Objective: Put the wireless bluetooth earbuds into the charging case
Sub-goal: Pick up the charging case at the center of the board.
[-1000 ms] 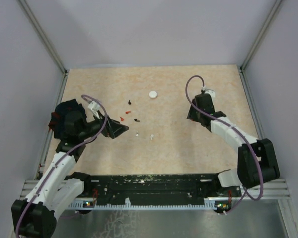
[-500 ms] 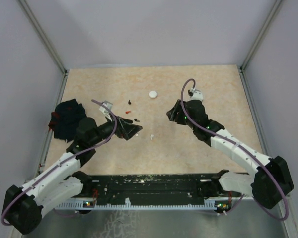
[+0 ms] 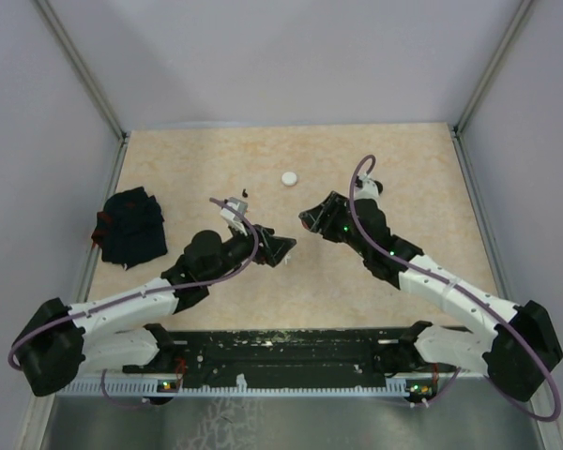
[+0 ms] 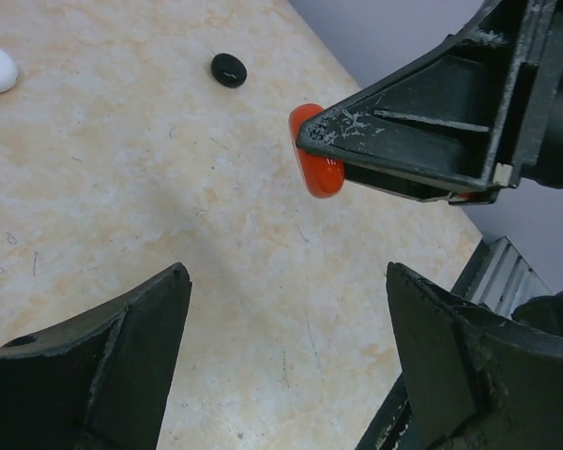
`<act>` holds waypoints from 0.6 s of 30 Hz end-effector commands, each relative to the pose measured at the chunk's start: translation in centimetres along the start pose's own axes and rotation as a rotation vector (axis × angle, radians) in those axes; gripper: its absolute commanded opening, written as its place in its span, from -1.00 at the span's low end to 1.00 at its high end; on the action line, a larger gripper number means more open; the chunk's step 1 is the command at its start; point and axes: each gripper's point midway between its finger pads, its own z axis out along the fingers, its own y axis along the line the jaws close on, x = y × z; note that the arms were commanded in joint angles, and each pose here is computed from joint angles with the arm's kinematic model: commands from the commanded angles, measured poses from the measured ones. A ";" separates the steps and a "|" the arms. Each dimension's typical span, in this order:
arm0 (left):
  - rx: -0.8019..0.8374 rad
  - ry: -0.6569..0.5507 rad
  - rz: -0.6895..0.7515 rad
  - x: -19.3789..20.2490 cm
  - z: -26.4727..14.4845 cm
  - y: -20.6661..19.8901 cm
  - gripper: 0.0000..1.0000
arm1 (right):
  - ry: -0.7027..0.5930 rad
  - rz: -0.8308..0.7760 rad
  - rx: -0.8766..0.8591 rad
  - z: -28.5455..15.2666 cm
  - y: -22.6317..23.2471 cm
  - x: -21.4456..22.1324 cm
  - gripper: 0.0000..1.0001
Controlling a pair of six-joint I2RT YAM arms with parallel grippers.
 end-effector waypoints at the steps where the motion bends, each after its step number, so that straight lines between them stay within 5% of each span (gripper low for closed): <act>1: 0.001 -0.132 0.029 -3.2 1.7 -1.6 0.73 | -0.072 0.069 -0.108 -0.9 3.4 -1.5 -0.10; 18: -0.039 -0.168 0.037 -2.2 4.2 -1.7 0.25 | -0.108 0.143 -0.105 -1.0 4.5 0.0 -0.10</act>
